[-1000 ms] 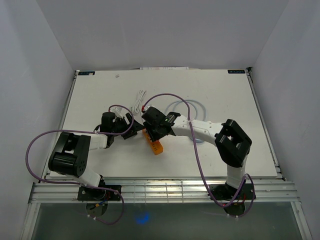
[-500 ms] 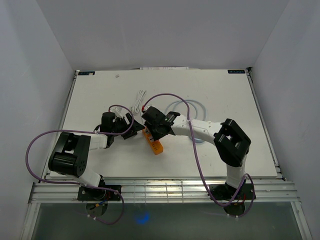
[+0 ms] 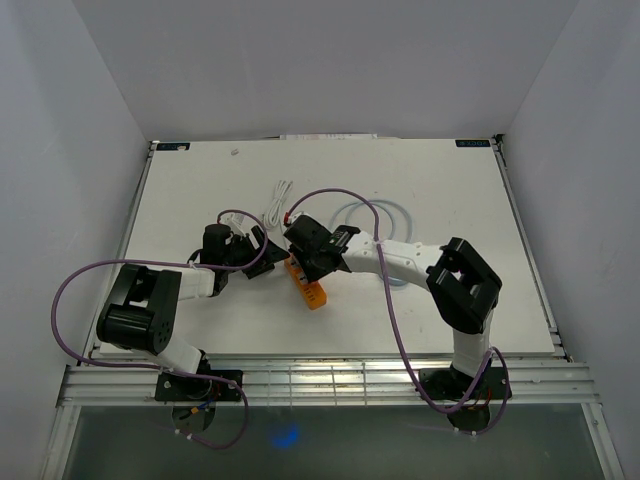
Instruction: Insert the plug
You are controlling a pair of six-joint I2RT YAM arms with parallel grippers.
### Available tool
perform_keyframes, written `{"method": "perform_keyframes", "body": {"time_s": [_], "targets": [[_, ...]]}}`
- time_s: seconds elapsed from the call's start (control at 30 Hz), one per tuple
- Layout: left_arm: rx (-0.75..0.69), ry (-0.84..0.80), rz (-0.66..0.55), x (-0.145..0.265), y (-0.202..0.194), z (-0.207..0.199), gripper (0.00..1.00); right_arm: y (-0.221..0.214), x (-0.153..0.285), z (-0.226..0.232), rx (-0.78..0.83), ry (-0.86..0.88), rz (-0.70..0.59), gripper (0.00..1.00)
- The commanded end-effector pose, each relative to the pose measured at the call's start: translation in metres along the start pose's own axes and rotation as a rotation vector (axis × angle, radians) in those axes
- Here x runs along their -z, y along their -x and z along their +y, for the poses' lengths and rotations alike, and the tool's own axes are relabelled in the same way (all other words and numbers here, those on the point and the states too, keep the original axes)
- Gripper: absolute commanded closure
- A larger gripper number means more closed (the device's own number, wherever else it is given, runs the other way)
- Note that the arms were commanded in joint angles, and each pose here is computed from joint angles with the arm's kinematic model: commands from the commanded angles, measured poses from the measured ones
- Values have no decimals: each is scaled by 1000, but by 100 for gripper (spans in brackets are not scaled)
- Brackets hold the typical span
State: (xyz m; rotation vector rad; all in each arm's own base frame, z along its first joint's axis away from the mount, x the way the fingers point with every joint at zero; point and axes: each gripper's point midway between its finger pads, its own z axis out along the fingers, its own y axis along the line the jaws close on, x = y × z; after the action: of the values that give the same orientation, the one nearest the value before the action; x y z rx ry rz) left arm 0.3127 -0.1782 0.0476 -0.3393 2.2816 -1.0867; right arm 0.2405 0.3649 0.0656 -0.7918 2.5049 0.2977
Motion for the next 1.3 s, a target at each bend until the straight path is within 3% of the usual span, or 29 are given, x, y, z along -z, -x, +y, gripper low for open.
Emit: {"method": "perform_keyframes", "body": {"time_s": [0.0, 0.47, 0.63, 0.67, 0.87, 1.17, 1.27], "targets": [[-8, 10, 11, 5, -5, 3, 18, -32, -15, -10, 4, -34, 93, 92], [-7, 9, 14, 4, -5, 3, 18, -47, -23, -16, 13, -52, 138, 91], [-6, 11, 14, 4, -5, 4, 18, -21, -5, -13, 14, -46, 60, 60], [-8, 9, 12, 4, -4, 3, 18, -15, -2, -13, 14, -45, 47, 49], [-11, 9, 7, 5, -3, 3, 18, 17, 22, -8, 12, -26, -32, 21], [-26, 0, -10, 10, -2, -1, 18, 20, 46, -8, 17, 14, -89, 4], [-52, -3, -54, 18, 3, -5, 14, 17, 55, -13, 28, 25, -153, 4]]}}
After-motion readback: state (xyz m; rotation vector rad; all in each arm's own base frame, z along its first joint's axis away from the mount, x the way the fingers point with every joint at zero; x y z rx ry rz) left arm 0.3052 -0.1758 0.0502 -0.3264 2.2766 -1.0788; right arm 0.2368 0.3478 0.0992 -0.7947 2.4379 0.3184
